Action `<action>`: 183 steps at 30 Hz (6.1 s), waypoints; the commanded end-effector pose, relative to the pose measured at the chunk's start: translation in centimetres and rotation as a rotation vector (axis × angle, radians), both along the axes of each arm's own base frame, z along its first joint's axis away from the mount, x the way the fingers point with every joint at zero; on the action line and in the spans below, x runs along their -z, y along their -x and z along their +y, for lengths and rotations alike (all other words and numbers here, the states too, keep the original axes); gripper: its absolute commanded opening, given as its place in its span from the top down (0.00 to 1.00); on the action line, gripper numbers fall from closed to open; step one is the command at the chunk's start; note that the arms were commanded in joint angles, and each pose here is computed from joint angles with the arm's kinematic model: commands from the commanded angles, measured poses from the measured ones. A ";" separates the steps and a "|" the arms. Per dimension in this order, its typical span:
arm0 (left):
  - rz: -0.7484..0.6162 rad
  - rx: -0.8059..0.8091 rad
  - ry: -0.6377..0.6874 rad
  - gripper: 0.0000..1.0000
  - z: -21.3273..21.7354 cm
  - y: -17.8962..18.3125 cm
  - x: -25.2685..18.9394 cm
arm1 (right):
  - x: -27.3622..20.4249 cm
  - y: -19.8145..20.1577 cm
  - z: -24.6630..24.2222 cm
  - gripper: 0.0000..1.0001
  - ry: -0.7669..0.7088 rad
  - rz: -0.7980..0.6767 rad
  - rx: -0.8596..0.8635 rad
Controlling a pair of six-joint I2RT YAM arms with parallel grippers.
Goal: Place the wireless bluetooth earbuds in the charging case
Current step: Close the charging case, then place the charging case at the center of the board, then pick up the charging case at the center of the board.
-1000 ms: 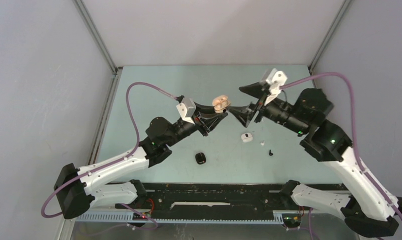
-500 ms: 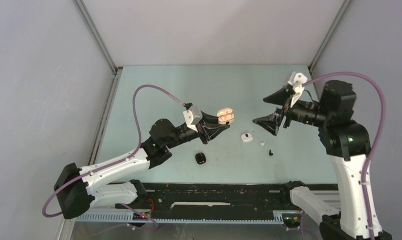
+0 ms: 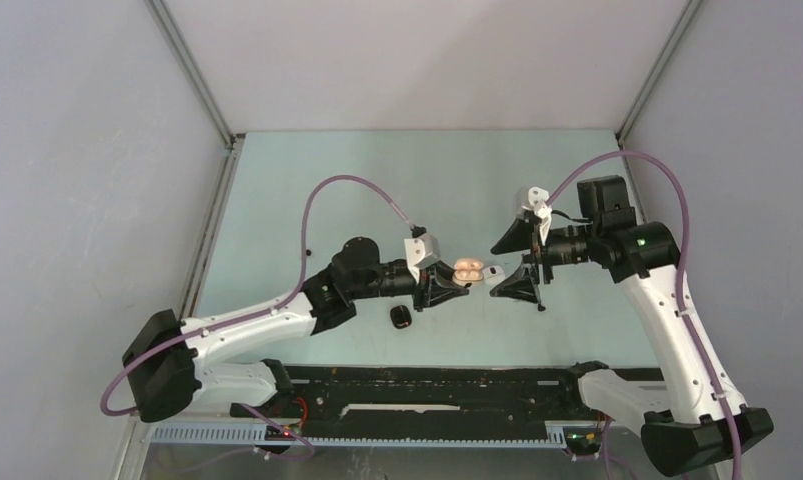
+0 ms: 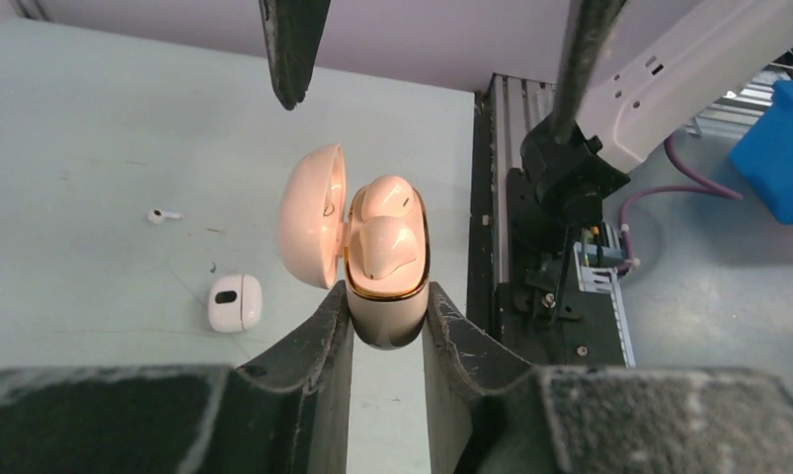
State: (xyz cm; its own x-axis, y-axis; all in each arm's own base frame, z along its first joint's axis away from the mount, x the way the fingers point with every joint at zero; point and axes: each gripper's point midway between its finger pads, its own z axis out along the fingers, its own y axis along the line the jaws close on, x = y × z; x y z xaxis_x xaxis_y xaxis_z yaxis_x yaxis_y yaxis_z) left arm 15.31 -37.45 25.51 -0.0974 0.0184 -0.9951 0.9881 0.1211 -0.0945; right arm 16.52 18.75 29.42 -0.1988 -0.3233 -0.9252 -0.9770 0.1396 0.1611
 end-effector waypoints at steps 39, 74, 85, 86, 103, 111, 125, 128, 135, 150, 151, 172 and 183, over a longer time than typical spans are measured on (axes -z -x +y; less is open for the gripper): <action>0.522 -0.436 -0.164 0.98 -1.2 -11.6 5.8 | 4.3 -1.9 -4.4 0.15 0.040 -0.013 0.410; 1.106 -0.717 -0.533 0.65 3.0 -18.0 22.1 | 6.9 -4.3 -7.2 0.09 0.041 -0.007 0.643; 1.065 -0.811 -0.653 0.55 6.6 -16.6 22.5 | 7.0 -4.4 -7.3 0.08 0.047 -0.012 0.651; 1.058 -0.819 -0.663 0.54 7.0 -16.4 22.4 | 7.1 -4.6 -7.4 0.08 0.048 -0.011 0.660; 0.604 -0.780 -0.336 0.49 6.5 -17.0 8.6 | 13.8 -9.0 -6.2 0.24 0.158 0.406 0.748; 0.614 -0.795 -0.172 0.33 -0.7 -20.4 7.7 | 15.2 -10.8 -8.4 0.27 0.105 0.545 0.857; 0.779 -0.621 -0.231 0.39 -9.6 -20.4 15.3 | 13.0 -11.8 -13.7 0.19 -0.036 0.489 1.075; 0.793 -0.605 -0.254 0.39 -10.2 -19.4 16.7 | 13.1 -11.9 -13.7 0.19 -0.042 0.501 1.069; 0.821 -0.559 -0.298 0.40 -11.5 -17.4 19.0 | 13.0 -11.8 -14.0 0.19 -0.053 0.500 1.067; 0.828 -0.473 -0.364 0.40 -10.8 -10.5 18.5 | 12.9 -11.8 -14.9 0.18 -0.079 0.499 1.089; 0.825 -0.471 -0.367 0.40 -10.6 -10.2 18.4 | 12.8 -11.9 -14.9 0.18 -0.079 0.498 1.088; 0.536 -0.605 -0.289 0.37 1.6 -9.2 9.1 | 18.9 -11.8 -8.9 0.25 0.440 0.344 0.748; 0.492 -0.705 -0.135 0.36 5.5 -8.9 8.2 | 24.4 -13.1 -6.8 0.34 0.724 0.302 0.676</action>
